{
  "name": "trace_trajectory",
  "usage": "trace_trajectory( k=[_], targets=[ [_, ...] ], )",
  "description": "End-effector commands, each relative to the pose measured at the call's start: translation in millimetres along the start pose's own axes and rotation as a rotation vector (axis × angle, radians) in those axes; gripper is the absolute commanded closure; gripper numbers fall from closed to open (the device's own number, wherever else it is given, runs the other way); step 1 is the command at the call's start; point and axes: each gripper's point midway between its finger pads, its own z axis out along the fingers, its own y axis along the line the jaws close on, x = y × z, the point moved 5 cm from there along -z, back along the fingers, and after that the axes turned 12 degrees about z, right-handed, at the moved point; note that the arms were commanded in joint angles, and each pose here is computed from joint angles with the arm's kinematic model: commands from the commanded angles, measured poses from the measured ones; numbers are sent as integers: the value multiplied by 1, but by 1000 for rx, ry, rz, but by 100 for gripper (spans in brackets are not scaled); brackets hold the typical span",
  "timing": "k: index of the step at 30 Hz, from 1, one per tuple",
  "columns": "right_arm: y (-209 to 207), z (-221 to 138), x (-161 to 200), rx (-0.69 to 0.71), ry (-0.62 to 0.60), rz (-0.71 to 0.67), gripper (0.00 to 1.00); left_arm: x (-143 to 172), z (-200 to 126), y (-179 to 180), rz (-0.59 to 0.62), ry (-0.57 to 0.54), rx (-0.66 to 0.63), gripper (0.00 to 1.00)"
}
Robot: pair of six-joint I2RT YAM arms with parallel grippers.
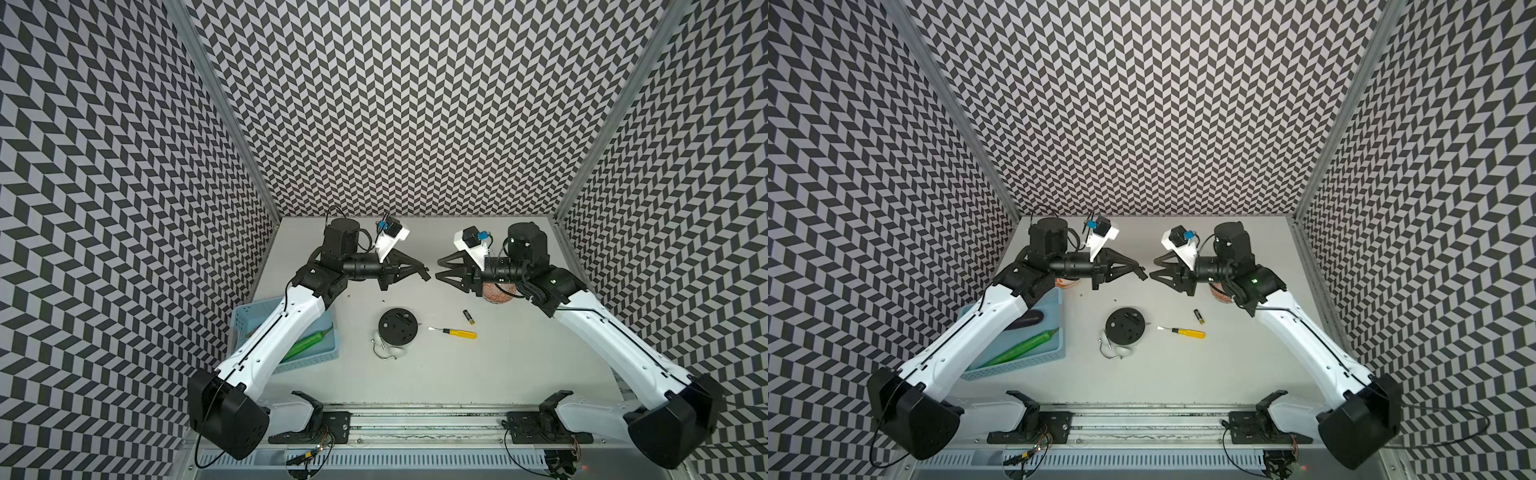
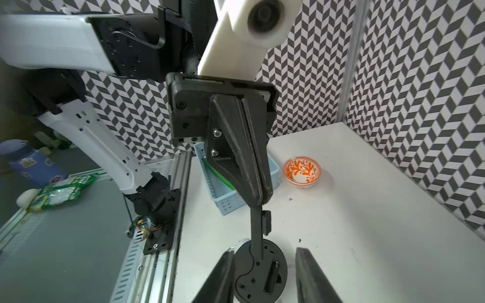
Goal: Remove the battery from the alarm
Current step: Pick up the cover from the center of the board.
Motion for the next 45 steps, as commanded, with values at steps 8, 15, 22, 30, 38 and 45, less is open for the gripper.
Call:
trace_trajectory(
  k=[8,15,22,30,38,45],
  targets=[
    [20,2,-11,-197,-11,4,66,-21,-3,-16,86,-57,66,100],
    [16,5,-10,-203,-5,20,74,-26,-2,-19,96,-78,91,100],
    [11,7,-13,-173,-16,25,74,-24,-1,-22,93,-73,107,100],
    [15,7,-14,-223,-13,37,93,-20,0,-21,88,-62,108,100],
    [5,5,-8,-159,-14,81,100,-16,-3,-15,72,-28,17,69],
    [-40,-3,17,239,-35,275,100,28,-31,23,-200,87,-494,18]
  ],
)
